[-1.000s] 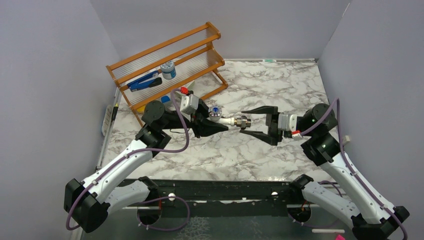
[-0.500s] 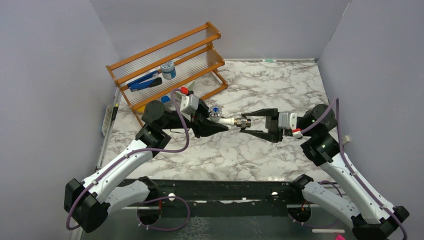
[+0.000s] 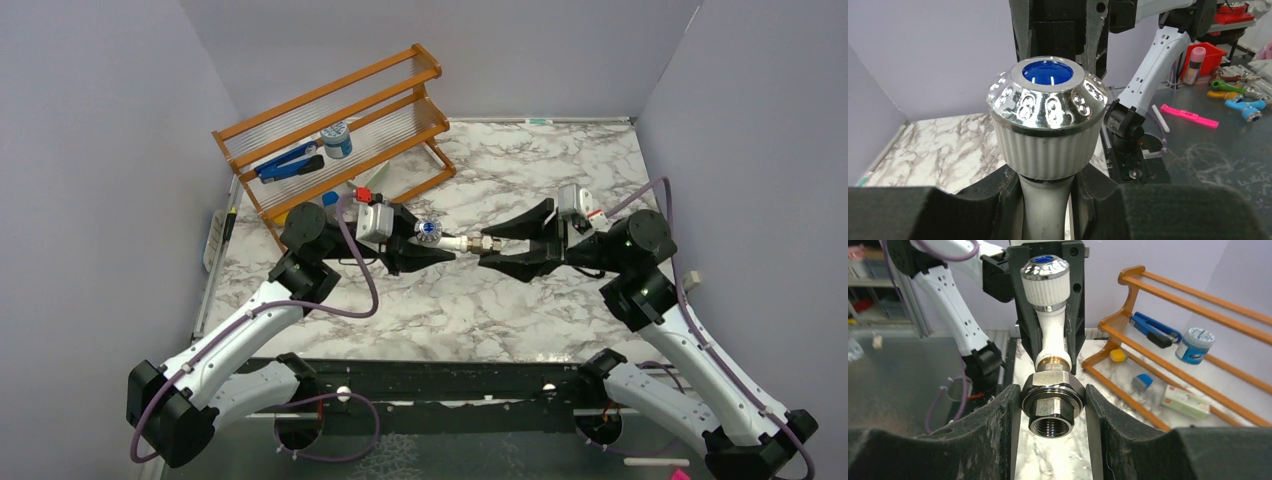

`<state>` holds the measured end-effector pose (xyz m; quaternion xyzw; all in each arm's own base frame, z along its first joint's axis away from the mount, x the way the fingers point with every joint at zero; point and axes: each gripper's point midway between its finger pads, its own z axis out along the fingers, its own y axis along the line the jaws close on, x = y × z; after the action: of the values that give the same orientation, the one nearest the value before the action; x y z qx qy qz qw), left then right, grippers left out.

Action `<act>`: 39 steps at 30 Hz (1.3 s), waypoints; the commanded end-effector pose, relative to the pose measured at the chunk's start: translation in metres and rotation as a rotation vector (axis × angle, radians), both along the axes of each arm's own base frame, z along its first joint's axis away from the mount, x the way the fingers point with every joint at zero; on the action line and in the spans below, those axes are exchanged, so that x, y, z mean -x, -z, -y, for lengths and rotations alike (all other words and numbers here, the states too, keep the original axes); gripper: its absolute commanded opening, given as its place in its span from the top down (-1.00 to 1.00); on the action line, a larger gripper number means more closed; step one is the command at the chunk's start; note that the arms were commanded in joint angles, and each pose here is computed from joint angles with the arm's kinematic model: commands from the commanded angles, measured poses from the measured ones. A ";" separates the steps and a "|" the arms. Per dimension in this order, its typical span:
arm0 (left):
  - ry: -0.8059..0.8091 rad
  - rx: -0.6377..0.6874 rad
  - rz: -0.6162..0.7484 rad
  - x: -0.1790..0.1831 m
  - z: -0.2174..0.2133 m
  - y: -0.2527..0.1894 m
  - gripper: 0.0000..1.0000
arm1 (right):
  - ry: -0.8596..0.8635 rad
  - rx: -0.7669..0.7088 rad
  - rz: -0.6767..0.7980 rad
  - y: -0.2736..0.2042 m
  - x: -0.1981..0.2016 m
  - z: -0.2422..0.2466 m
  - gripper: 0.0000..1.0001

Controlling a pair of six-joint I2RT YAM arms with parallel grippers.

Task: Install the water faucets

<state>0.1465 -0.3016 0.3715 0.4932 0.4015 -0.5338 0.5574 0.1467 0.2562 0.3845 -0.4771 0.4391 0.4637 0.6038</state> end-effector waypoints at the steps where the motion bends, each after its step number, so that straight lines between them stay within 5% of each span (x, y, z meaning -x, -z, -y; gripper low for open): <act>1: -0.024 0.106 0.298 0.009 -0.009 -0.042 1.00 | 0.085 -0.079 -0.261 -0.014 -0.013 0.002 0.99; 8: -0.052 0.134 0.622 0.007 -0.010 -0.045 1.00 | 0.147 -0.167 -0.634 -0.013 -0.029 -0.001 0.99; 15: -0.132 0.146 0.728 -0.005 -0.011 -0.049 1.00 | 0.219 -0.287 -0.900 0.002 -0.043 0.004 0.95; 20: -0.133 0.145 0.735 -0.005 -0.011 -0.048 1.00 | 0.224 -0.278 -0.880 0.005 -0.045 0.004 0.67; 31: -0.152 0.138 0.722 -0.009 -0.012 -0.045 1.00 | 0.246 -0.255 -0.662 -0.014 -0.044 0.009 -0.33; 39: -0.158 0.127 0.683 -0.011 -0.012 -0.039 1.00 | 0.226 -0.272 -0.425 -0.039 -0.034 0.016 -0.49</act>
<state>0.1695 -0.2978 0.3813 0.5882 0.2412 -0.3345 0.6957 0.1812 0.2512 0.3896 -0.1978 0.5979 0.5718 0.5257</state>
